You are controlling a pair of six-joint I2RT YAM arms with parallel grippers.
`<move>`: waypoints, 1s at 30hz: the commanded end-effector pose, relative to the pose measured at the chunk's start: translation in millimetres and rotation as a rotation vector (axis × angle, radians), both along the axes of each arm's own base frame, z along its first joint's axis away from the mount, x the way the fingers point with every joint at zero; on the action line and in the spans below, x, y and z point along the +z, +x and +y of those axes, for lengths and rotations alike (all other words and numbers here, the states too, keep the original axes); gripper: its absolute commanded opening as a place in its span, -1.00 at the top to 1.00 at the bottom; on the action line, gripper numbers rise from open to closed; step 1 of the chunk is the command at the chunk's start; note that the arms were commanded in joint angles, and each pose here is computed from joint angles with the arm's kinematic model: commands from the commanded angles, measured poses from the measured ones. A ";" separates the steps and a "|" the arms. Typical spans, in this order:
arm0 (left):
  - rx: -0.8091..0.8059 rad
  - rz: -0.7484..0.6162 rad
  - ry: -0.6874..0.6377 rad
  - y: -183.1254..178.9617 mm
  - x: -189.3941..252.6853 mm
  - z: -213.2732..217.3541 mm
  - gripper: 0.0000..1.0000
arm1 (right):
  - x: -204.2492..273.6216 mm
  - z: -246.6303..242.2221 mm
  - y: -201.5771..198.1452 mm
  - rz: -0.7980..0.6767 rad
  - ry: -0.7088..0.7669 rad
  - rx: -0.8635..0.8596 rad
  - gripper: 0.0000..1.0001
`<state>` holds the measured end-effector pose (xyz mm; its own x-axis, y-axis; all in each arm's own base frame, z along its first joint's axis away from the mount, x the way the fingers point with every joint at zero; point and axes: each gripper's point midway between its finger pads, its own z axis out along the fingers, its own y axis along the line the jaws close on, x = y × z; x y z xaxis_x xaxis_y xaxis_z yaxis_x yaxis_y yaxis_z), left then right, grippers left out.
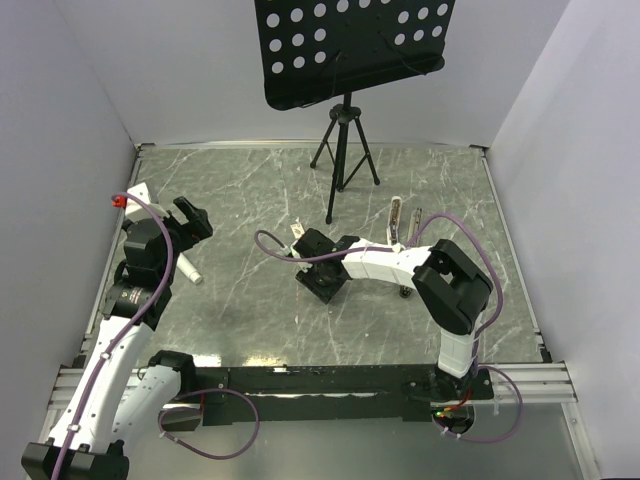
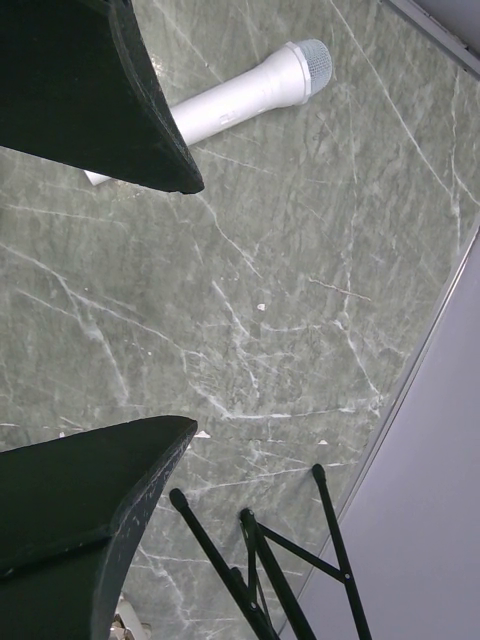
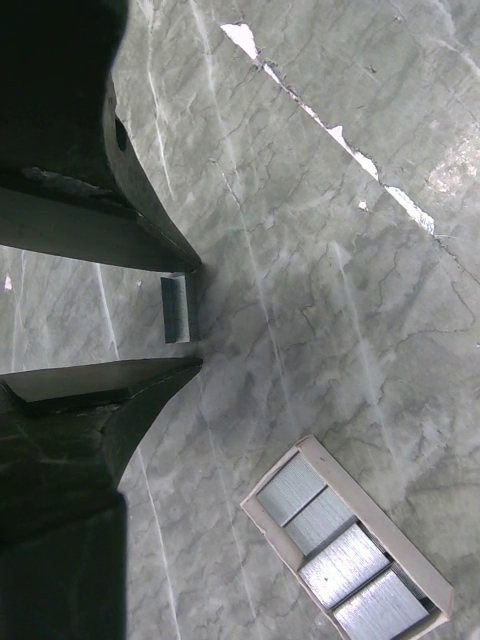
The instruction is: Unload the staples from the stapler
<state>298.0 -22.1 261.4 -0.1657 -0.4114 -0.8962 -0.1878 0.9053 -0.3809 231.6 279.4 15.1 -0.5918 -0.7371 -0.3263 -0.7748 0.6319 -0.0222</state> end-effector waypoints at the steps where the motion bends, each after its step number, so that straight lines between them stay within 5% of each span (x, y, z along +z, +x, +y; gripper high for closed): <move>1: 0.012 -0.032 0.009 1.1 6.6 2.4 -0.93 | -2.4 -8.7 -2.2 0.001 -0.030 -0.031 0.07; 30: 0.022 -0.029 0.011 0.2 5.8 4.2 -0.94 | 26.4 -0.5 12.8 -0.044 -0.030 -0.132 0.25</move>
<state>298.0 -19.7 261.5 -0.1597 -0.4107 -0.8977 -0.1996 0.9040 -0.3780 230.1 273.1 23.5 -0.6485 -0.7019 -0.2947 -0.7221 0.6897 -0.0535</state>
